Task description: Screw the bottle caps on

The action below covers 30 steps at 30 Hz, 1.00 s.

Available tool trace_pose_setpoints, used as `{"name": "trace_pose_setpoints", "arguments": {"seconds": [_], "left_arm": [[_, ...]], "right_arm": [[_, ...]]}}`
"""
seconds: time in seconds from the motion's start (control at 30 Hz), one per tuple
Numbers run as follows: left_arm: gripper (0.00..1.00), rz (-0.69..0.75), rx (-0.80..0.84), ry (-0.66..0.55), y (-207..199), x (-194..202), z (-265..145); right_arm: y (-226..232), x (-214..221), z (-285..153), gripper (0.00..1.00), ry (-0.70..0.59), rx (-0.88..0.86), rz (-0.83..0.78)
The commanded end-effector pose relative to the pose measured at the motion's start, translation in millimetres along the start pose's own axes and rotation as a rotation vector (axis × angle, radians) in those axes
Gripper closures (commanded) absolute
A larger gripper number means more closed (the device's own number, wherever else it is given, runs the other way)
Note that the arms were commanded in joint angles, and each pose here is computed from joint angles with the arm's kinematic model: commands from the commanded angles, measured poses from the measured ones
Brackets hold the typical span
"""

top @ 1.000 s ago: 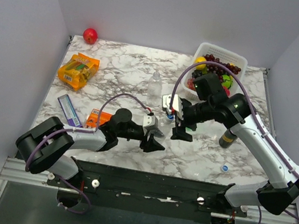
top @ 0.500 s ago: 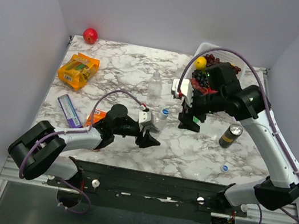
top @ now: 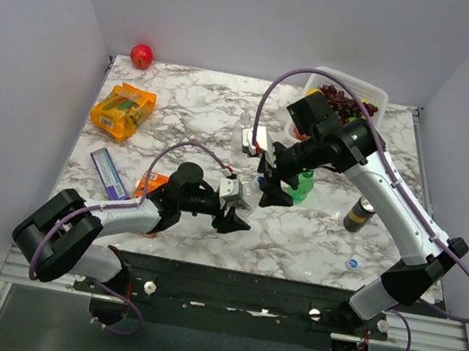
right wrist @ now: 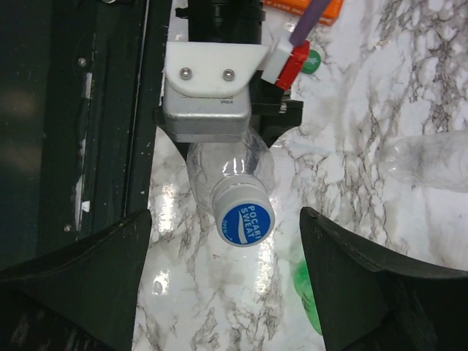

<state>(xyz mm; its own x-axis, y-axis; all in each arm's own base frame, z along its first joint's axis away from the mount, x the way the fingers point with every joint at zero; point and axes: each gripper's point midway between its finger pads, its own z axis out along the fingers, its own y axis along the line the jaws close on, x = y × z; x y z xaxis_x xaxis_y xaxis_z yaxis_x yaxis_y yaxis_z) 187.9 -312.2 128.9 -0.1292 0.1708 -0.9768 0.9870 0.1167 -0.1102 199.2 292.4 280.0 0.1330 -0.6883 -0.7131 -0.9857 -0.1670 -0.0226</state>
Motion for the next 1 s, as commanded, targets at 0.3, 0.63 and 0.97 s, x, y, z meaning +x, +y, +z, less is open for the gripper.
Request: {"name": "trace_pose_setpoints", "arguments": {"seconds": [0.3,0.63,0.97], "left_arm": [[1.00,-0.154,-0.060,-0.103,12,-29,-9],[1.00,-0.058,-0.023,-0.056,10,-24,-15],[1.00,0.172,0.167,0.186,-7,16,-26]], "right_arm": [[21,26,3,0.11,0.090,-0.032,0.005],[14,58,-26,0.18,0.205,0.098,0.107],[-2,-16,-52,0.20,-0.056,0.141,-0.278]]}}
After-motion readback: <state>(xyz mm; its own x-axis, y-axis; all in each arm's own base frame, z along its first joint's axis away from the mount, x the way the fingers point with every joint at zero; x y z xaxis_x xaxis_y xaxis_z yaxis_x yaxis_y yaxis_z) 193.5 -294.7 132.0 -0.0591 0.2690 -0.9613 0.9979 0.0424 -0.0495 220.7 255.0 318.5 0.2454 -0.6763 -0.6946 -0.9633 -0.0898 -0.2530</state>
